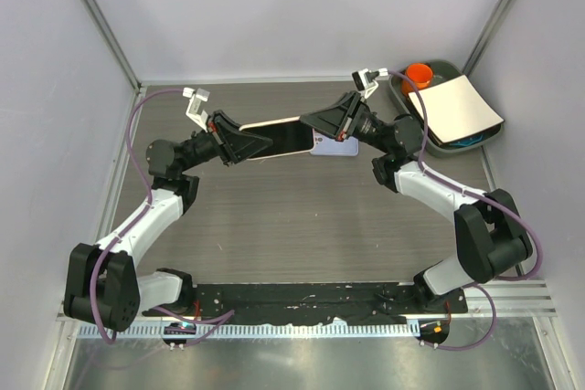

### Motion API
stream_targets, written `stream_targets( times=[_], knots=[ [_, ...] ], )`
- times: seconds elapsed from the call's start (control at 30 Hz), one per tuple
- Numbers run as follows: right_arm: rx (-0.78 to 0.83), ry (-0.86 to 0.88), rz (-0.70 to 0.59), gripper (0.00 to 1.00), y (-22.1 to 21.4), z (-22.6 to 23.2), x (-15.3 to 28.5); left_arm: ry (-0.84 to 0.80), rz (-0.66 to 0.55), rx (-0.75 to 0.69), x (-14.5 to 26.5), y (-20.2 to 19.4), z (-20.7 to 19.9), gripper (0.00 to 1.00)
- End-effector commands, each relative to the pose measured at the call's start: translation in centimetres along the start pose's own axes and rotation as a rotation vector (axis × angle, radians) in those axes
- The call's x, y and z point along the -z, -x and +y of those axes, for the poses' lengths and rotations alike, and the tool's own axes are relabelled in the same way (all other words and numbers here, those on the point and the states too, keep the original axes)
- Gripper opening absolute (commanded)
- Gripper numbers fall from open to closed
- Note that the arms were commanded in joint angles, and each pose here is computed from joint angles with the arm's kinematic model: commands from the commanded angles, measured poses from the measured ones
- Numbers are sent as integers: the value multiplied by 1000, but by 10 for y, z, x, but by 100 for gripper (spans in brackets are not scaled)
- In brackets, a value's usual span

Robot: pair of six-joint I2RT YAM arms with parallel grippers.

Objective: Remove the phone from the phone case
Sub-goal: Remove the phone case from the phone.

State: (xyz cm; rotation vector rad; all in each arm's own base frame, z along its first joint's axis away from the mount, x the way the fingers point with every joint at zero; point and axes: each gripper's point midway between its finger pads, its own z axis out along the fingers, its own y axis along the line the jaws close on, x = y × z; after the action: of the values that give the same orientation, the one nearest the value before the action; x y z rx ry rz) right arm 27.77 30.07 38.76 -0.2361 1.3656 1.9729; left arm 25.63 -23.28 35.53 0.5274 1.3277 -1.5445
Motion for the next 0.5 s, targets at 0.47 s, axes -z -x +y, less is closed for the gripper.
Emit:
stream_targets(
  times=[0.47],
  knots=[
    [-58,96,-32,34,7,33,-3,-40,-24,-160,1,9,-11,1]
  ],
)
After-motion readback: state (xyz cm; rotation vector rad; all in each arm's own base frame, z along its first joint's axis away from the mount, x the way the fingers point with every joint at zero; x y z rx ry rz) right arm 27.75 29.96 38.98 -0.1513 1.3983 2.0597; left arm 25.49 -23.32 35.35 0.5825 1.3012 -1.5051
